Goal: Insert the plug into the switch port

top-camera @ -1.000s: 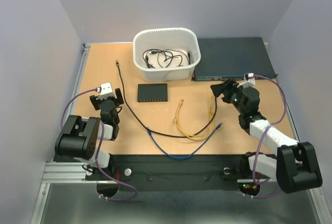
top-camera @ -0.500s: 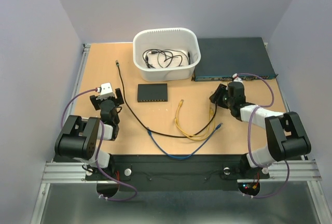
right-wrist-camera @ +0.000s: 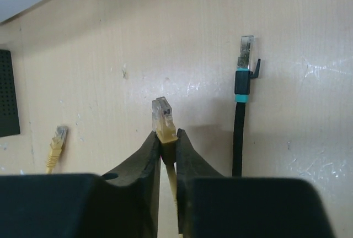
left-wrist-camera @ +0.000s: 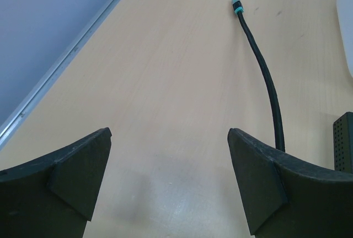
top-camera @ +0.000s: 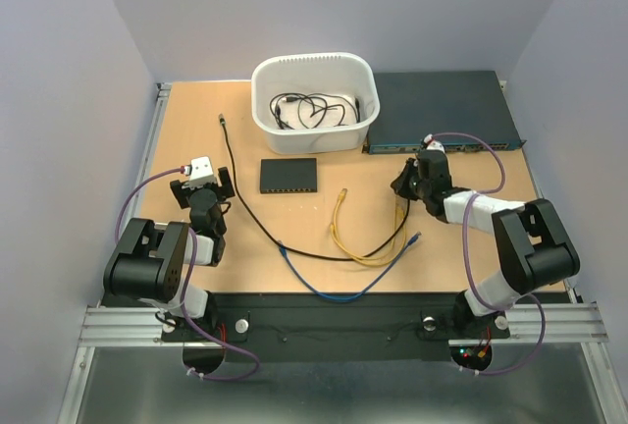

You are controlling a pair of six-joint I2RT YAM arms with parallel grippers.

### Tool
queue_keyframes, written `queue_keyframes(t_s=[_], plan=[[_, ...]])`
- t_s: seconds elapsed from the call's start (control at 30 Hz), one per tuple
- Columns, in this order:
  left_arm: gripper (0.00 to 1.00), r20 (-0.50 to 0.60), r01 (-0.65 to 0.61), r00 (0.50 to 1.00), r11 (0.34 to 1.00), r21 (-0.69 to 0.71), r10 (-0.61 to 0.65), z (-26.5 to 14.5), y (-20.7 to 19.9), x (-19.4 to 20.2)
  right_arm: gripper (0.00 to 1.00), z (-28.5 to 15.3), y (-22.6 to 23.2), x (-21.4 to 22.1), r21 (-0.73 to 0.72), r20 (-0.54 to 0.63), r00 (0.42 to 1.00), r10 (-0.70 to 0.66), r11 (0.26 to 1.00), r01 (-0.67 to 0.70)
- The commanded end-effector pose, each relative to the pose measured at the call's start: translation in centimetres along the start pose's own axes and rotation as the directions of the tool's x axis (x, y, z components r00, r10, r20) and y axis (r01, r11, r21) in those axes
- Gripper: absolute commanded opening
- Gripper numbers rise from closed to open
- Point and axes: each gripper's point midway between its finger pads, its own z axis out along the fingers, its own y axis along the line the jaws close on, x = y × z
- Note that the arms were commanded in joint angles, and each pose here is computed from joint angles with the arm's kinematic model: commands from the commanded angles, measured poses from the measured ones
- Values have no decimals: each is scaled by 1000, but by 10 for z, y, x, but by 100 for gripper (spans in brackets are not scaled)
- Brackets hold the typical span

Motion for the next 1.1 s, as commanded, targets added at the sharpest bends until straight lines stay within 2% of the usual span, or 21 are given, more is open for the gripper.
queue_keyframes(t_s=[0.0,0.03,0.07,0.13,0.27,0.33,0.37,0.4,0.5,0.57,0.6,0.63,0.7,0.77,0.8,0.83,0.87,0.9,0.97,1.0,1.07], plan=[[99,301,172,941,985,-26,-157,3,8,-84,5,-6,26,-26,-70,62,997,-35,997,40],[99,306,182,937,983,-21,-167,0,9,-89,2,-8,31,-29,-84,71,996,-54,995,60],[99,314,174,935,985,-6,-163,-2,7,-91,1,-16,52,-32,-172,64,996,-69,982,79],[99,339,180,926,984,-2,-169,-6,9,-94,1,-25,74,-37,-256,85,990,-112,958,131],[99,350,187,920,982,3,-176,-10,11,-95,0,-51,129,-34,-458,109,975,-193,861,221],[99,348,157,926,988,8,-150,-8,7,-97,0,-58,146,-30,-512,108,969,-221,823,245],[99,297,117,948,993,4,-113,-3,-5,-93,0,-61,152,-26,-545,94,968,-233,802,246],[99,297,151,946,987,-56,-127,-3,3,-108,1,-63,155,-20,-559,80,966,-244,792,246],[99,257,105,962,993,-56,-87,7,-5,-136,1,-69,164,-8,-605,60,961,-271,755,252],[99,292,181,941,983,-20,-168,2,-7,-165,1,-74,174,5,-644,52,950,-307,717,267],[99,254,179,951,984,14,-176,0,-14,-163,1,-78,181,12,-667,46,946,-322,695,269],[99,279,241,928,969,55,-247,-9,-15,-179,1,-80,185,16,-680,46,941,-336,679,276],[99,242,418,871,904,90,-427,-18,-16,-180,0,-86,195,27,-711,44,930,-366,642,286],[98,220,493,829,857,148,-515,-25,-22,-182,0,-89,198,33,-722,50,922,-385,624,300],[96,189,472,840,858,204,-508,-28,-33,-184,0,-91,199,37,-732,45,918,-394,612,299],[87,149,446,846,831,332,-513,-39,-55,-193,1,-94,201,41,-742,45,914,-404,598,301],[83,123,443,842,804,395,-525,-45,-66,-198,0,-95,201,43,-748,45,912,-409,591,302],[79,64,447,829,728,519,-555,-61,-87,-206,1,-98,203,48,-762,41,907,-418,574,299],[75,-3,443,815,620,648,-579,-85,-114,-209,0,-100,204,50,-771,42,905,-423,562,298],[74,-60,431,820,545,719,-570,-102,-130,-209,0,-102,206,52,-777,44,904,-425,554,298],[73,-103,413,834,490,768,-541,-116,-147,-205,0,-104,208,53,-786,51,903,-428,540,300]])
